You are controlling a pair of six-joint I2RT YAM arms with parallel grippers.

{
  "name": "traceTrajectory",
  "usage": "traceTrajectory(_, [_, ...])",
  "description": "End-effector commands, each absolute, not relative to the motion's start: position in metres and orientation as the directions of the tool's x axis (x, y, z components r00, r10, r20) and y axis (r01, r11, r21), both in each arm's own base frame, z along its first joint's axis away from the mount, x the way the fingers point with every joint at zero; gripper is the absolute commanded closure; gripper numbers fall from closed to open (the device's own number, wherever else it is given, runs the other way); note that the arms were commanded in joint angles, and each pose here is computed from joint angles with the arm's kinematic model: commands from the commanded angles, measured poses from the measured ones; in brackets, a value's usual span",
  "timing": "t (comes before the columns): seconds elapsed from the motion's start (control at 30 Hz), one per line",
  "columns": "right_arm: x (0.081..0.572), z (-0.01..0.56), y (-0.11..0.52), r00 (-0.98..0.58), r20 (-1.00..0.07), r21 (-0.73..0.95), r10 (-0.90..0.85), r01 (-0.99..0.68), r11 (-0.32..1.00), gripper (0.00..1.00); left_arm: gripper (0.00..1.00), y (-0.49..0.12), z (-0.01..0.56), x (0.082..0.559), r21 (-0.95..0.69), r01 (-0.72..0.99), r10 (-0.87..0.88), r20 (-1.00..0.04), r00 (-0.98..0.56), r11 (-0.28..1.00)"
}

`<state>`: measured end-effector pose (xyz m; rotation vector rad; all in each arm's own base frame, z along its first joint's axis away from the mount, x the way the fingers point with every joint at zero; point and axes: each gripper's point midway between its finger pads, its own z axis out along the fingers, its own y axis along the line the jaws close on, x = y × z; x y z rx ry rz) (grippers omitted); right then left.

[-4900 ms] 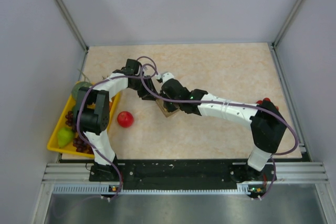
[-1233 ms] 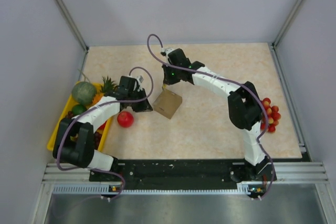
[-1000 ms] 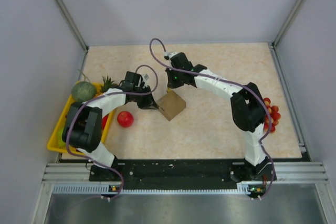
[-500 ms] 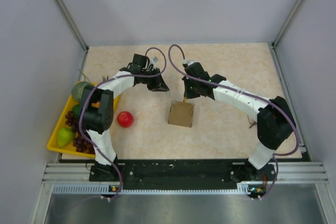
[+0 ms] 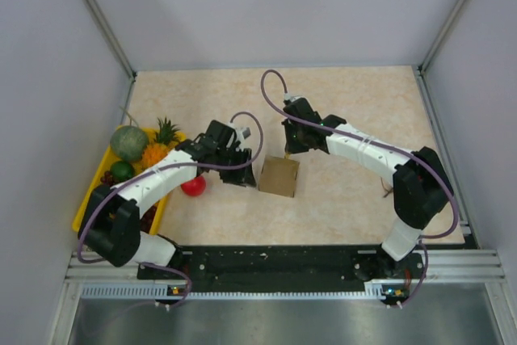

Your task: Unpack the express box

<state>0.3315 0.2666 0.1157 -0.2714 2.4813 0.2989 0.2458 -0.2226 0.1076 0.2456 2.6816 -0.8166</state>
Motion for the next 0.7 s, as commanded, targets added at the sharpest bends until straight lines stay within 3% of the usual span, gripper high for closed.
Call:
traceTrajectory(0.0, [0.335, 0.131, 0.28, -0.796, -0.602, 0.227, -0.066, -0.25, 0.941, 1.0, 0.55, -0.218, 0.091, 0.197, -0.517, 0.294, 0.132, -0.327, -0.936, 0.804])
traceTrajectory(0.1, [0.327, 0.123, 0.278, -0.816, -0.575, 0.242, -0.057, -0.237, 0.941, 1.0, 0.55, -0.232, 0.087, 0.173, -0.582, 0.348, 0.17, -0.339, -0.925, 0.735])
traceTrajectory(0.37, [0.312, 0.123, 0.266, -0.828, -0.561, 0.262, -0.01, -0.188, 0.946, 1.0, 0.64, -0.268, 0.082, 0.185, -0.597, 0.409, 0.23, -0.354, -0.906, 0.69])
traceTrajectory(0.53, [0.292, 0.117, 0.264, -0.857, -0.515, 0.305, 0.004, -0.179, 0.935, 1.0, 0.69, -0.285, 0.064, 0.196, -0.601, 0.29, 0.154, -0.268, -0.951, 0.745])
traceTrajectory(0.67, [0.283, 0.112, 0.251, -0.855, -0.518, 0.295, 0.023, -0.153, 0.943, 1.0, 0.73, -0.284, 0.052, 0.228, -0.535, 0.162, 0.018, -0.265, -0.964, 0.829])
